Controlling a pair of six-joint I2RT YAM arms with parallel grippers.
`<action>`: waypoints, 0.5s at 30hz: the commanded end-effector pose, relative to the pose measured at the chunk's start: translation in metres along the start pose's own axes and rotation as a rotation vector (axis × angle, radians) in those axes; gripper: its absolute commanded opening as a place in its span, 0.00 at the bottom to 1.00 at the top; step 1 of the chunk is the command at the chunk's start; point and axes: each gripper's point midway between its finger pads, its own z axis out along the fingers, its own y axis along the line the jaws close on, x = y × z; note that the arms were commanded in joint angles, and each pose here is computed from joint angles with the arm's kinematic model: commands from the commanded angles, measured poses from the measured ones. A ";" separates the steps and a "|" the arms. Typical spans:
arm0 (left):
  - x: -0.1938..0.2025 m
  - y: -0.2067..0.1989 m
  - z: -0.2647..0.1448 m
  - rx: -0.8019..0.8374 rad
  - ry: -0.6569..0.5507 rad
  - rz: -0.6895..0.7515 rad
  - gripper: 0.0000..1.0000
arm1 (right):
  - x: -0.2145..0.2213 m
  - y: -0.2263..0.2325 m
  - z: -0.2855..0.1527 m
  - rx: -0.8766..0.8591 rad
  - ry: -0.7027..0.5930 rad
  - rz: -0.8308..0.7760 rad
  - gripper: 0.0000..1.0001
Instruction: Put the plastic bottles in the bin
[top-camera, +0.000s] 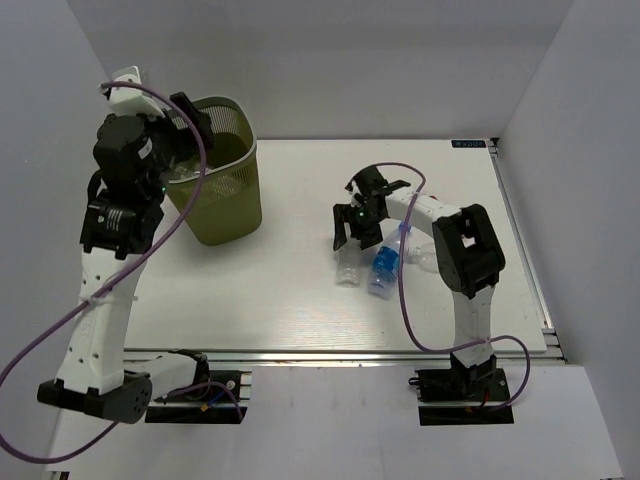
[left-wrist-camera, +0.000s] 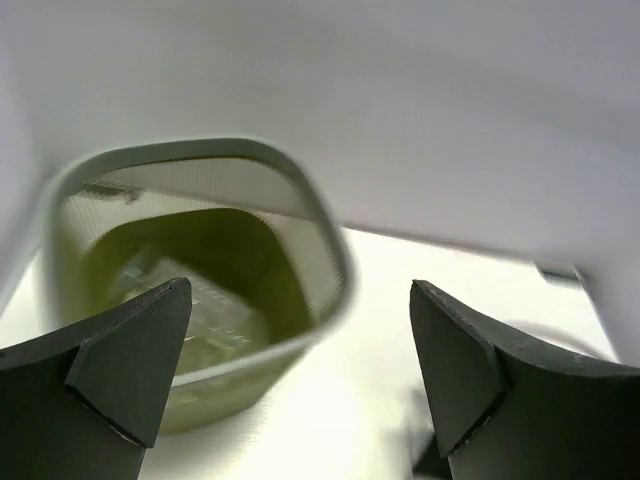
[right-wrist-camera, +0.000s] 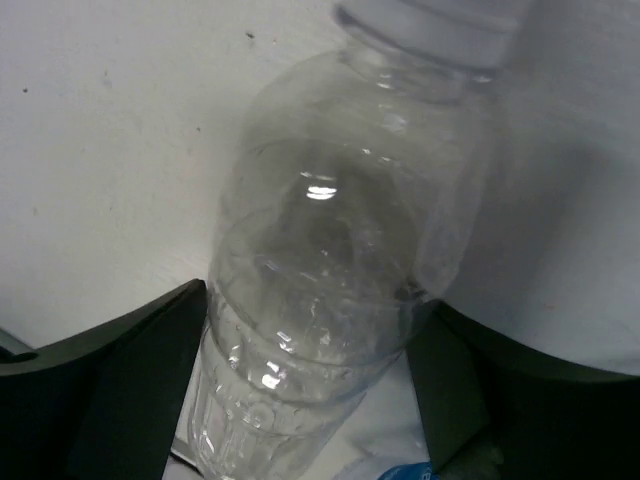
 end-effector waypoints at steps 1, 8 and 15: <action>0.064 -0.041 -0.016 0.323 0.216 0.115 0.99 | -0.023 -0.002 0.015 0.062 -0.090 0.016 0.78; 0.167 -0.069 -0.095 0.712 0.474 0.038 0.98 | -0.067 0.028 -0.032 -0.059 -0.244 -0.128 0.24; 0.259 -0.052 -0.132 0.764 0.763 -0.020 0.98 | -0.182 0.135 -0.192 -0.267 -0.824 -0.541 0.20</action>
